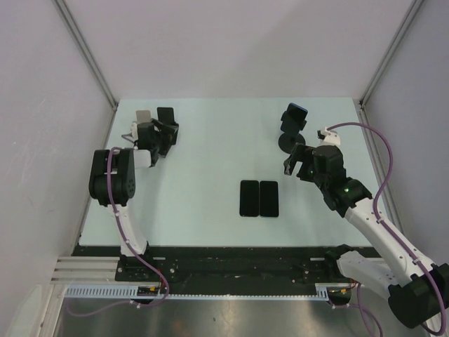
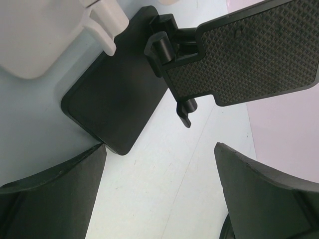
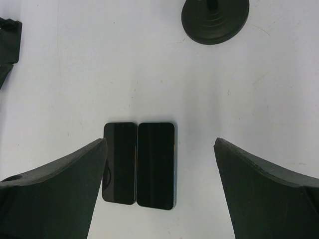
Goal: Remove the phone from the phone stand
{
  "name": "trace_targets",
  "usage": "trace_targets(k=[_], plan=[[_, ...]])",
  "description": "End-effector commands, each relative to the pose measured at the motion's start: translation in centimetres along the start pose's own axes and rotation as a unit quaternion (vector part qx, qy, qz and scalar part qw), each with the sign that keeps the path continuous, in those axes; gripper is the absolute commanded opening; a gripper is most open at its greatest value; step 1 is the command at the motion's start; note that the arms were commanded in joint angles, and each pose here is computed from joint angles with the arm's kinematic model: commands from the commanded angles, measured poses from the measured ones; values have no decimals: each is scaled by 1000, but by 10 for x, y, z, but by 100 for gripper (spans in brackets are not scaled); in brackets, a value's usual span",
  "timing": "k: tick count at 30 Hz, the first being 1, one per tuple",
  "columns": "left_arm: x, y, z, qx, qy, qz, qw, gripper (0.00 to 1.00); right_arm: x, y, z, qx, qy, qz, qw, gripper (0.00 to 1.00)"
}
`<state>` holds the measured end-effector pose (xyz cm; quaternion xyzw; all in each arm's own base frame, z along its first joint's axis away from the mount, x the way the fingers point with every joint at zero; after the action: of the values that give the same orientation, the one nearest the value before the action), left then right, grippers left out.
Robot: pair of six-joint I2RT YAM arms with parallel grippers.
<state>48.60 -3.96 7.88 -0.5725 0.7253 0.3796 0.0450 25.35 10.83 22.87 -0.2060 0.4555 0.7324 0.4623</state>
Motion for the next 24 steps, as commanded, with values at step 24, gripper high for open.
trace_targets(k=[24], plan=[[69, 165, -97, 125, -357, 43, 925, 100, -88, -49, 7, 14, -9, -117, 993, 94]])
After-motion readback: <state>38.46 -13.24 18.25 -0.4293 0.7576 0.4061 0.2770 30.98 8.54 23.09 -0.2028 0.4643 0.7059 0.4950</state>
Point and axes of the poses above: each gripper's point midway between its finger pads, its own y axis back along the fingers, its own z axis along the line the jaws close on, x = y × z, the point moved 5 cm from there along y, back along the fingers, and after that the axes turned 12 degrees about -y, right-handed, at the moved point
